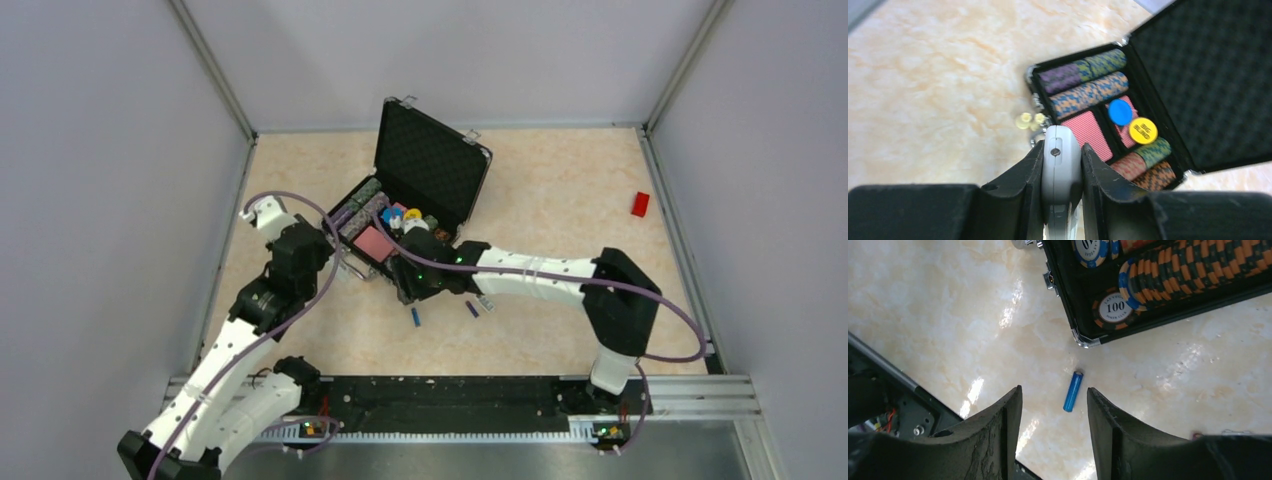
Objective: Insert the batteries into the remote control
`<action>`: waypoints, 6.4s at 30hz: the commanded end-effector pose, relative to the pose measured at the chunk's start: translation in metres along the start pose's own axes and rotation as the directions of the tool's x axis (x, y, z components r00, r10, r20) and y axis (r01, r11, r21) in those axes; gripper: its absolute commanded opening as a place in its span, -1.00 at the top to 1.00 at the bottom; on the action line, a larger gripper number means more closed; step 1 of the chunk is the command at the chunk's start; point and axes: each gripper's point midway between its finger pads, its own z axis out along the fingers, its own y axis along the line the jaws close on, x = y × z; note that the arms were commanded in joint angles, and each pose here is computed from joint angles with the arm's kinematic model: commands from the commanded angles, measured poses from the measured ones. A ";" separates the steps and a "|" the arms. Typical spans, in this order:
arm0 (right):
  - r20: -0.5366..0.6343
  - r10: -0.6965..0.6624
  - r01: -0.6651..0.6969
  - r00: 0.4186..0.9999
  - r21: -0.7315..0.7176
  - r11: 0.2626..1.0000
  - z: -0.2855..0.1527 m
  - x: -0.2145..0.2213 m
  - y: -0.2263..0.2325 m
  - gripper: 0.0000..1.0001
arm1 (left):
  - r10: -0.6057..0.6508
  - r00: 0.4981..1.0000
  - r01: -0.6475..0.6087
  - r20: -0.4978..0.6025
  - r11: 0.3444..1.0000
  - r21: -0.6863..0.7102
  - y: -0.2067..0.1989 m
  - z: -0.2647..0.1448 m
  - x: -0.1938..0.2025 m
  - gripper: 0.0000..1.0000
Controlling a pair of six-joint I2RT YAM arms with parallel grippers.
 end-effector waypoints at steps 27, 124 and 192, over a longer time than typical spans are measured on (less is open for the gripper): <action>-0.228 0.057 0.014 0.972 0.298 0.954 0.060 0.063 -0.010 0.60 | -0.055 0.986 0.077 0.157 0.988 -0.133 0.052 -0.025 -0.022 1.00; 0.511 -0.029 0.073 0.859 -0.067 0.995 -0.145 -0.095 -0.011 0.50 | 0.021 0.679 0.581 -0.734 0.596 0.554 -0.215 -0.041 0.064 1.00; -0.044 0.949 -0.693 0.311 -0.694 0.195 -0.183 -0.124 0.001 -0.96 | 0.118 0.845 0.423 -0.521 0.447 0.788 -0.231 -0.079 0.010 1.00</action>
